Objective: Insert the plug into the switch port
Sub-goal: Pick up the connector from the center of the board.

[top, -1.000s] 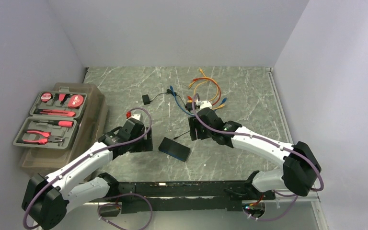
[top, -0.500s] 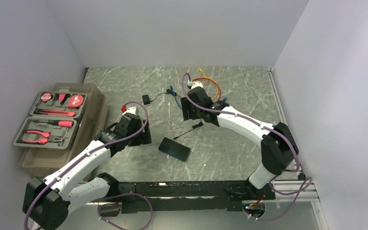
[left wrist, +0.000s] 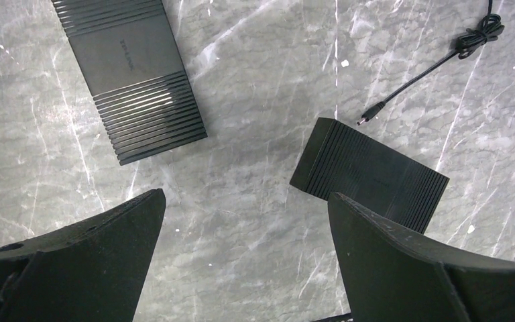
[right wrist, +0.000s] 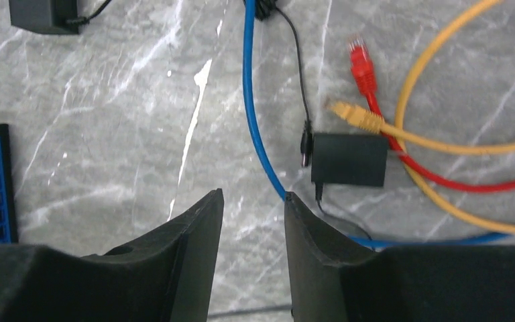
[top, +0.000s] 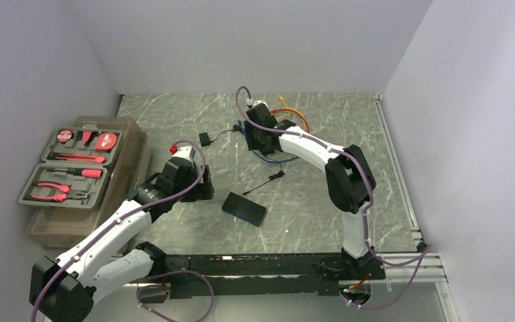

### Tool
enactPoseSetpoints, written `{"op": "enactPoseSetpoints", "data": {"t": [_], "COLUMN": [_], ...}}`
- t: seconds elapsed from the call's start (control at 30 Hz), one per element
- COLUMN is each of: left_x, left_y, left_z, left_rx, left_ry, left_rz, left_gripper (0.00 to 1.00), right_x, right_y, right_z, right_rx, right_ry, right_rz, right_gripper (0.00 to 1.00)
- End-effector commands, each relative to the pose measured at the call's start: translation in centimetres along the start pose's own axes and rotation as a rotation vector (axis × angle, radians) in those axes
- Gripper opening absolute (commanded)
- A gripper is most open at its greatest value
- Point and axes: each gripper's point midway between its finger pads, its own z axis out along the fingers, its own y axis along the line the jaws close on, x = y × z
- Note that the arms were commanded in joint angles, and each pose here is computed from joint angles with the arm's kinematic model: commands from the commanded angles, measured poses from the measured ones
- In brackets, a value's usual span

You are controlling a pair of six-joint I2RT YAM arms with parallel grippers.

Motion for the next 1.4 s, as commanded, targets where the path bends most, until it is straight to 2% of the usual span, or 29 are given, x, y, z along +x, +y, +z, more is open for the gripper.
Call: {"op": "enactPoseSetpoints", "data": {"t": [0.0,0.17,0.4,0.73,1.37], "left_x": [-1.0,-0.8,-0.3,-0.4,-0.2], "left_y": [-0.6,-0.6,-0.8,-0.6,-0.7], "left_z": [-0.2,0.0,0.4,0.7,0.9], "left_rx": [0.046,0.055,0.078,0.071,0.084], "left_ry": [-0.043,-0.038,-0.017,-0.014,-0.002], "left_rz": [0.015,0.019,0.004,-0.004,-0.010], "left_gripper": [0.99,0.99,0.99,0.99,0.99], "right_x": [-2.7,-3.1,-2.9,-1.6,0.6], "right_y": [-0.4,-1.8,-2.3,-1.7,-3.8], "right_z": [1.3,3.6,6.3,8.3,8.6], "right_rx": [0.006,0.036,0.008,-0.042,0.047], "right_ry": [-0.018,0.007,0.037,0.077,0.112], "right_rz": [-0.018,-0.024,-0.041,-0.055,-0.054], "right_gripper": [0.39,0.28,0.26,0.25,0.29]}}
